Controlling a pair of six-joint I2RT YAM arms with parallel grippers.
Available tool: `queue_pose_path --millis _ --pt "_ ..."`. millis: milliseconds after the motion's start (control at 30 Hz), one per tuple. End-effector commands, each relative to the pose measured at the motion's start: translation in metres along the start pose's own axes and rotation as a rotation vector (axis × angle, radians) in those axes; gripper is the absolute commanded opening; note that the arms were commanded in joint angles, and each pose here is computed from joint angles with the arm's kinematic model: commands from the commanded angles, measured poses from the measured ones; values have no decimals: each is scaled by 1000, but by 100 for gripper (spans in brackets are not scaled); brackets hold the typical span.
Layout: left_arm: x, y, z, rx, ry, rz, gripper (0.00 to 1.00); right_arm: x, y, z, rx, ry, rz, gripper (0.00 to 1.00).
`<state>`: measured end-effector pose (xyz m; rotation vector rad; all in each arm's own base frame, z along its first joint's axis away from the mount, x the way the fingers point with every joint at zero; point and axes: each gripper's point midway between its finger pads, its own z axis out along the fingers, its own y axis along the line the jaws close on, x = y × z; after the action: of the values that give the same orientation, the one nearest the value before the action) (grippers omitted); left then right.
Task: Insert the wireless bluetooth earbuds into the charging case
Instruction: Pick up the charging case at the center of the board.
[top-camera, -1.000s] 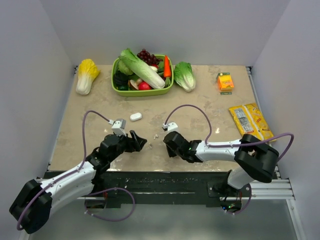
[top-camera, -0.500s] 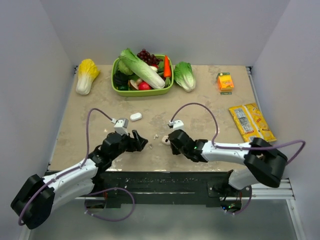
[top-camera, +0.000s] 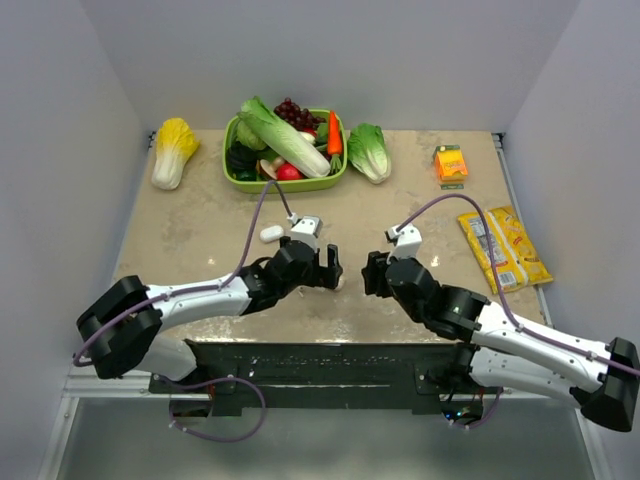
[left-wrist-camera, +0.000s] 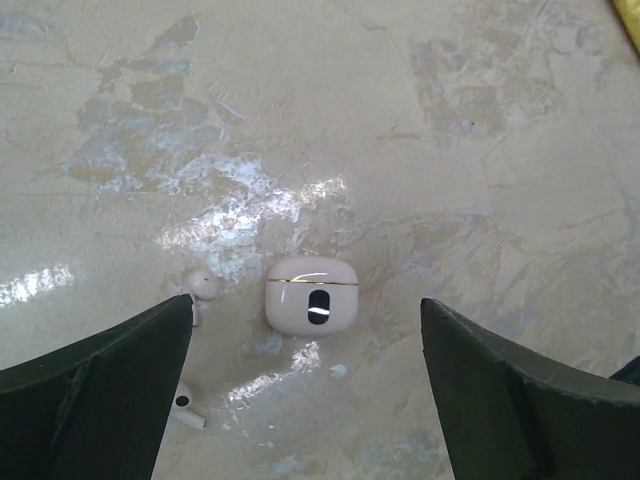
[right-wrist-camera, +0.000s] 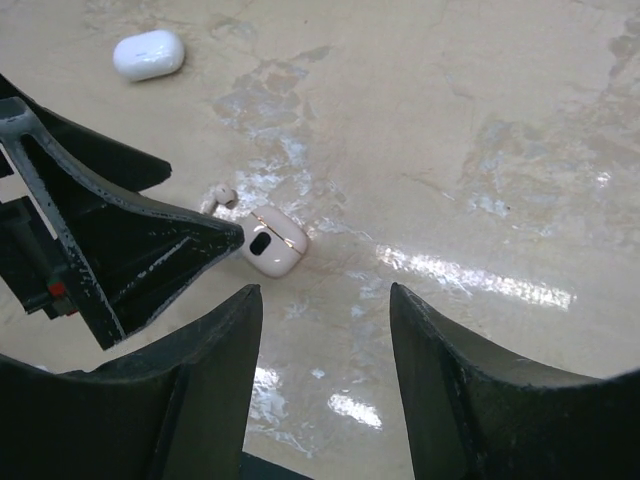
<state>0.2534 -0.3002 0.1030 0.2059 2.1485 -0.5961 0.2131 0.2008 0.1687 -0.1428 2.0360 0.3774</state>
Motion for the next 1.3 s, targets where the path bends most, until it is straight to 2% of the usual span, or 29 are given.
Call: queue_pose_path --millis 0,67,233,467,800,1100,1267 --pt "-7 -6 9 10 -14 64 99 -17 -17 -16 57 -41 -1 57" --pt "-1 -13 18 27 45 116 94 -24 -19 -23 46 -62 12 58" --pt "16 -17 37 13 136 191 89 -37 -23 -39 21 -99 36 58" --pt "41 -15 53 -57 211 231 86 -43 -24 -46 10 -116 46 59" --pt "53 -2 58 -111 244 268 85 -41 -24 -45 2 -113 48 59" --pt "64 1 59 -111 266 274 75 -40 -25 -45 6 -110 45 59" --pt "68 5 59 -129 279 292 74 -39 -25 -45 7 -110 46 59"
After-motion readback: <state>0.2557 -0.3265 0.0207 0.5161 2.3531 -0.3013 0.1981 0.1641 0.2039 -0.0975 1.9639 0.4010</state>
